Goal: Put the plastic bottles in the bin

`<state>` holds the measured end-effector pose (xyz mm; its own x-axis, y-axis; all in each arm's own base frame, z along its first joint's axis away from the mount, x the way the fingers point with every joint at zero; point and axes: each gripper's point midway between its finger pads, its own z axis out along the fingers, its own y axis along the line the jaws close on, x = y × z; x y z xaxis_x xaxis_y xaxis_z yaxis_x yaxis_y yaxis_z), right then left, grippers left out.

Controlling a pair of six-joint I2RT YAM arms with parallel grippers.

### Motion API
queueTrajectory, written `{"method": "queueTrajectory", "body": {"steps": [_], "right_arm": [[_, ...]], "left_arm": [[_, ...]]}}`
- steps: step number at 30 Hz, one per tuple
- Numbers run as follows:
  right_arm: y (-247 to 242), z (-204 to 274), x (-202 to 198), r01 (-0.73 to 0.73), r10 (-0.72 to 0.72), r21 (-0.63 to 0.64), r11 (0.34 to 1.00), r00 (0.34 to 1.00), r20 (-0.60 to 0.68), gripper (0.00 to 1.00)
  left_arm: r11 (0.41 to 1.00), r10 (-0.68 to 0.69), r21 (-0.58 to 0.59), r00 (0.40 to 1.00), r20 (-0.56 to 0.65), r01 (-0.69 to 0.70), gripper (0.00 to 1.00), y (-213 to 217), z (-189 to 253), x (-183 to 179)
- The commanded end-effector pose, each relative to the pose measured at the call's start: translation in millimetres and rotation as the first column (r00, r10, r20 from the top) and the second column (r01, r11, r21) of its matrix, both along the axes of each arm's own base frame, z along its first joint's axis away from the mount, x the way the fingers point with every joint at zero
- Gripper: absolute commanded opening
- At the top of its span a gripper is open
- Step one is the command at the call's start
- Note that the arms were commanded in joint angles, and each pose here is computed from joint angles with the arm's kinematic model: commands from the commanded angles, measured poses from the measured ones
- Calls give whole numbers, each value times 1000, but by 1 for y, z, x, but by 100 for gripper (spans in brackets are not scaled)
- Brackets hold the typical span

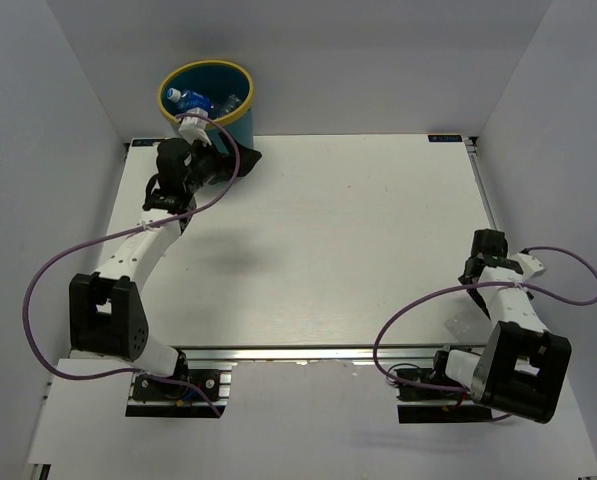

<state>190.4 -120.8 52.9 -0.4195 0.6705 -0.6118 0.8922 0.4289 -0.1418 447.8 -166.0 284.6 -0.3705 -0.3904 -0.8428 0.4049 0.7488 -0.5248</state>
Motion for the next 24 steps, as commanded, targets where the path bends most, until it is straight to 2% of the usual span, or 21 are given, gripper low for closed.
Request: {"method": "queueTrajectory", "body": {"steps": [1, 4, 7, 9, 11, 13, 14, 15, 16, 17, 19, 20, 21, 22, 24], "right_arm": [[1, -15, -15, 70, -70, 42, 997, 997, -24, 89], [3, -23, -19, 73, -71, 56, 996, 997, -37, 87], [4, -24, -10, 38, -39, 62, 997, 999, 12, 73], [4, -21, -2, -3, 0, 58, 998, 999, 49, 54], [11, -11, 25, -93, 79, 81, 992, 984, 161, 32], [37, -2, 54, -302, 257, 136, 943, 927, 272, 24], [51, 16, 78, -413, 352, 99, 906, 860, 369, 21], [65, 23, 89, -490, 417, 92, 867, 814, 403, 21], [85, 36, 101, -591, 504, 75, 803, 742, 441, 21], [113, 46, 112, -679, 586, 45, 732, 663, 466, 25], [151, 62, 122, -797, 702, -9, 603, 525, 482, 26], [184, 77, 130, -860, 750, -45, 508, 416, 515, 27], [204, 84, 133, -898, 771, -60, 435, 337, 541, 27], [236, 95, 128, -953, 775, -61, 297, 203, 599, 26], [288, 118, 124, -987, 760, -135, 88, -21, 649, 26]], "left_arm": [[999, -46, -13, 996, 73, 47, 98, -8, 29, 4], [999, -36, -1, 997, 71, 36, 98, -6, 26, 10], [999, -33, 1, 998, 59, 33, 98, -7, 20, 16], [999, -39, 2, 999, 38, 39, 98, -9, 12, 20], [999, -42, -7, 999, 16, 42, 98, -10, 6, 22], [999, -34, -42, 999, -14, 33, 98, -12, -2, 24], [997, -51, -63, 999, 0, 50, 98, -15, 0, 24], [994, -70, -85, 997, -16, 68, 98, -19, -5, 24], [987, -104, -123, 994, -35, 99, 98, -26, -6, 20], [985, -111, -134, 993, -35, 105, 98, -31, -6, 19], [985, -141, -106, 989, -38, 137, 98, -51, -10, 13], [989, -132, -82, 989, -60, 127, 98, -57, -17, 12], [988, -146, -60, 988, -58, 142, 98, -65, -18, 8], [983, -181, -35, 982, -55, 180, 98, -81, -22, 1], [973, -227, -40, 972, -58, 225, 98, -97, -25, -8]]}}
